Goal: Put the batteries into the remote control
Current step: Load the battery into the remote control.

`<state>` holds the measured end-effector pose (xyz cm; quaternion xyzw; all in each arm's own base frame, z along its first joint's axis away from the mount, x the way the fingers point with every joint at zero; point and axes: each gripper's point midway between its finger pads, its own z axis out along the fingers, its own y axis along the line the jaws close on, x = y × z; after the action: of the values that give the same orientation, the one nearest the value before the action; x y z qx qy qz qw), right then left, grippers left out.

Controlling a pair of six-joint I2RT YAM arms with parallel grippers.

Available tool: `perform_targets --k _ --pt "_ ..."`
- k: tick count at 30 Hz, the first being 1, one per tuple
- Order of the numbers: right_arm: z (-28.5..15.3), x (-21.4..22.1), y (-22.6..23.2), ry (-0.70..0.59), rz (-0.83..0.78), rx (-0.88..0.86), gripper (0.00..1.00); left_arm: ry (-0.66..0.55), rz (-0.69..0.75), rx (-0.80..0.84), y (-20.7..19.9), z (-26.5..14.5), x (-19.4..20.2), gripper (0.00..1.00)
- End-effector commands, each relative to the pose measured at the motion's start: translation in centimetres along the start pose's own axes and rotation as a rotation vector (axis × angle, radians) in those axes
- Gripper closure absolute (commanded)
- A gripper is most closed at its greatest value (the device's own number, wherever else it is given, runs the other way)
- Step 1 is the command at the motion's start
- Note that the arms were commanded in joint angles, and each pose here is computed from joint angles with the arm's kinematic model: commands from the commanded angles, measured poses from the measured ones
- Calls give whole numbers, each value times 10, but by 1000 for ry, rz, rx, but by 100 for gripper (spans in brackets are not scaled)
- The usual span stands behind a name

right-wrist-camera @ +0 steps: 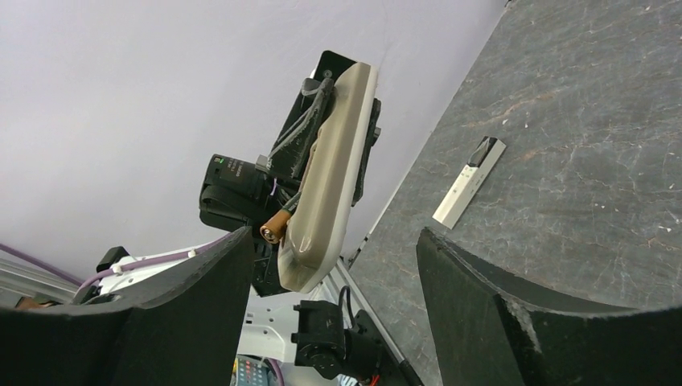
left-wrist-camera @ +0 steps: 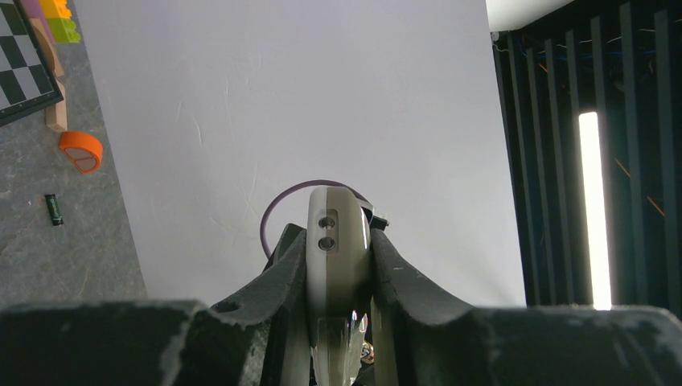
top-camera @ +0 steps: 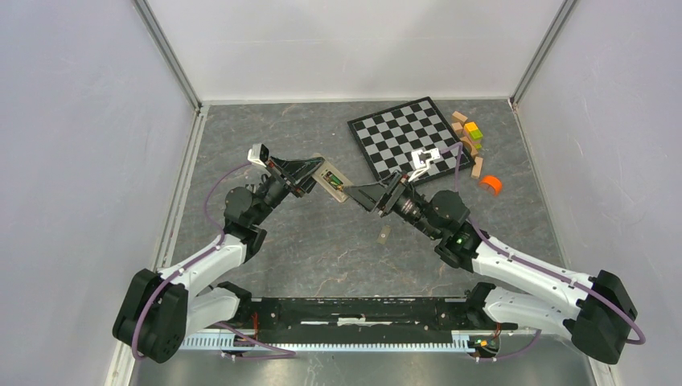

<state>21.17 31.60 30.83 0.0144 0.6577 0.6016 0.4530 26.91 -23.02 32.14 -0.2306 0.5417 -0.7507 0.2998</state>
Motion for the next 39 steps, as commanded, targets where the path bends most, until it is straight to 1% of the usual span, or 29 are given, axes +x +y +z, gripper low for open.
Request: perform_targets --k 1,6,11,21,27,34,39 --pt "1 -18 26 -54 2 -85 21 13 3 85 -26 2 3 98" --pt "7 -16 23 -44 8 -71 21 23 8 91 -29 2 5 98" --pt "14 -10 18 -24 18 -61 24 35 17 99 -32 1 8 98" --pt "18 -2 6 0 28 -18 27 60 48 123 -39 1 12 98" --pt "21 5 -19 41 16 121 32 98 119 160 -50 0 20 98" --pt "20 13 -50 61 8 268 42 139 159 244 -66 -6 30 98" --pt "13 18 -77 65 13 386 45 174 225 297 -75 -11 38 98"
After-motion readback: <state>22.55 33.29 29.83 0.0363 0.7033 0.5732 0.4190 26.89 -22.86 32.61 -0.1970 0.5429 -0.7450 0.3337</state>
